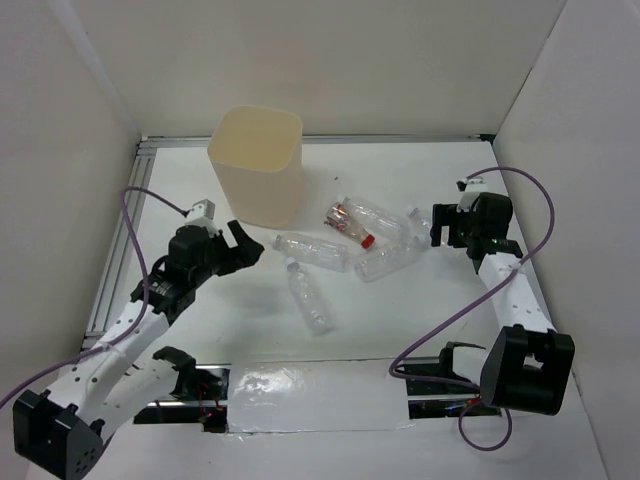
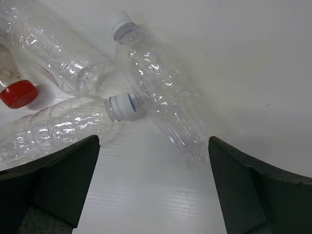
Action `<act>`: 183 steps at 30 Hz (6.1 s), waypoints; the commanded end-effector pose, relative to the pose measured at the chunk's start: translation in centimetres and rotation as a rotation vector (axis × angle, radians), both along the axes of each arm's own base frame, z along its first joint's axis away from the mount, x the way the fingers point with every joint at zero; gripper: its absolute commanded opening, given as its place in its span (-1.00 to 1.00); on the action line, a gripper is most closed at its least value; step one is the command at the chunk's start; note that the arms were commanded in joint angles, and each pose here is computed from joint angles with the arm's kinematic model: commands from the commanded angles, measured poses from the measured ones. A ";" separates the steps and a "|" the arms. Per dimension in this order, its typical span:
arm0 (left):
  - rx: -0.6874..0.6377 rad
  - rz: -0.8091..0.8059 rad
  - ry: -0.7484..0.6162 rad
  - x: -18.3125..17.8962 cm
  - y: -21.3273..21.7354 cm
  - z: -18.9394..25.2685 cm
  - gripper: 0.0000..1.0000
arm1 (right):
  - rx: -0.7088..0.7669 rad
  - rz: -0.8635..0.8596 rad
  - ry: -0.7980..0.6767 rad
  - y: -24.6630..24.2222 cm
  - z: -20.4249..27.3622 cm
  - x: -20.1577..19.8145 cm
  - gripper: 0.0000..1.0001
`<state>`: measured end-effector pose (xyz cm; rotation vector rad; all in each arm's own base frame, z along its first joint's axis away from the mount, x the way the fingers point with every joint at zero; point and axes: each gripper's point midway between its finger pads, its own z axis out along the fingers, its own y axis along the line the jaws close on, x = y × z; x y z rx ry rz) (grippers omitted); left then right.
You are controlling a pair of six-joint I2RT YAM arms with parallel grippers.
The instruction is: Put the plastic bottles in the bin
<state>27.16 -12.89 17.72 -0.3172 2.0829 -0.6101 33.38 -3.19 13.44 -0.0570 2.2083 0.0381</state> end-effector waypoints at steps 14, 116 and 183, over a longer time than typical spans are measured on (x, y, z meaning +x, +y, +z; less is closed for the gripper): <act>0.146 0.112 0.277 -2.2 -6.3 -4.0 -0.14 | 0.033 0.155 0.019 1.6 0.2 -0.3 -0.22; -0.553 0.257 0.100 -1.7 -10.0 -1.0 1.00 | 0.590 1.315 -0.917 45.1 34.8 11.8 -0.17; 0.036 -0.194 -0.451 7.7 -20.8 21.4 -0.83 | 0.123 0.390 0.100 -1.1 2.9 5.3 1.00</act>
